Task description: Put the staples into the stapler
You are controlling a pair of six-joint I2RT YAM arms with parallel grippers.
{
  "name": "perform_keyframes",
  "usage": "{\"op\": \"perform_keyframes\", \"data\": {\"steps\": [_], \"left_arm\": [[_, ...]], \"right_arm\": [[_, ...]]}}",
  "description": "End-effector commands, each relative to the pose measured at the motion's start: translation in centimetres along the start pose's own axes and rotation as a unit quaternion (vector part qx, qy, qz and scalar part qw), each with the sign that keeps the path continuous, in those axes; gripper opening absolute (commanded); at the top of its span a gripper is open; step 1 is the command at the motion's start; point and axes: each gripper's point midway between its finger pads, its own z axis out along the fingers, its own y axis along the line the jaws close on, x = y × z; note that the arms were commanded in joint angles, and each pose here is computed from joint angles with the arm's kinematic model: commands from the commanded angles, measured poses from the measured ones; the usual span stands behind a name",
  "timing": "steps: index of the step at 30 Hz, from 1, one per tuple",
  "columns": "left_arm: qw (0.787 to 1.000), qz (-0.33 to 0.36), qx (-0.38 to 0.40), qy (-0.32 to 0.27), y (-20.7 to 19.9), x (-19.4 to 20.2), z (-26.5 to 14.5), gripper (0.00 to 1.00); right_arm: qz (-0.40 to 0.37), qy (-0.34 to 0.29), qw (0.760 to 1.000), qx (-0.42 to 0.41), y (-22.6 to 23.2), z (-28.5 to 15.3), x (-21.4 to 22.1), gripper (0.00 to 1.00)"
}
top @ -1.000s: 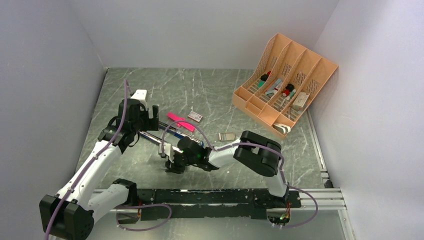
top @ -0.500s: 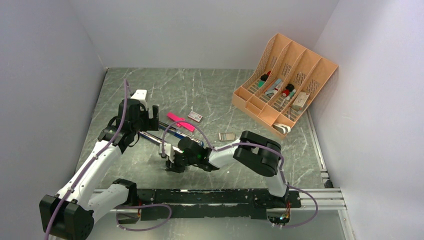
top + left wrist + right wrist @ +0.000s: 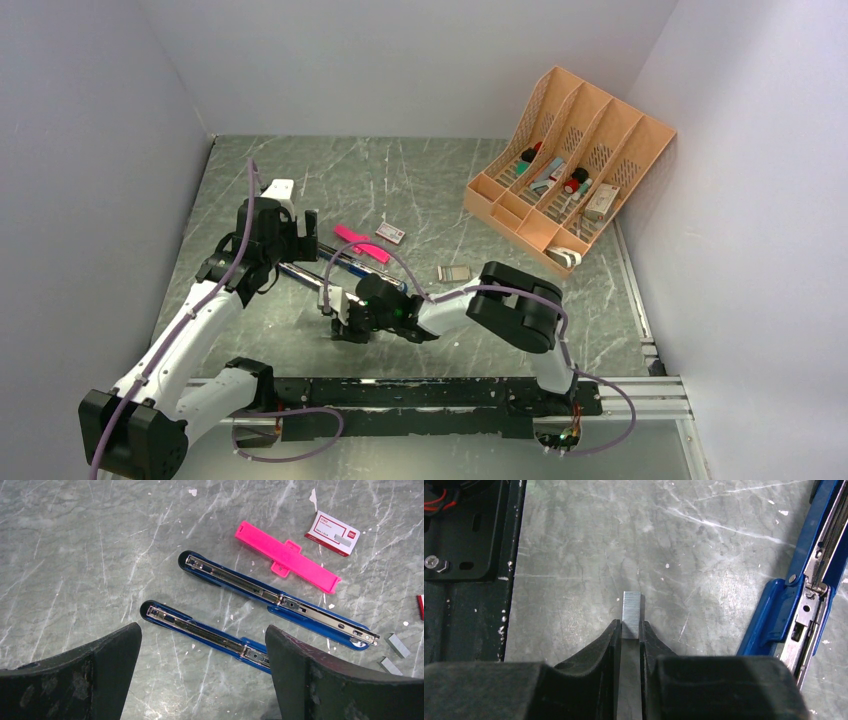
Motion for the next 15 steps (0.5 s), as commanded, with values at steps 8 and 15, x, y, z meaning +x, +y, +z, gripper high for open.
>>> {"op": "perform_keyframes", "data": {"steps": [8,15], "left_arm": [[1.0,0.0,0.012,-0.011,-0.4,-0.5,-0.1,0.98],[1.0,0.0,0.012,-0.012,-0.4,-0.6,-0.2,0.98]], "right_arm": [[0.028,-0.081,0.995,0.044,-0.9,-5.1,-6.4,0.0],[0.096,-0.047,0.978,0.178,-6.0,-7.5,-4.8,0.0]]}}
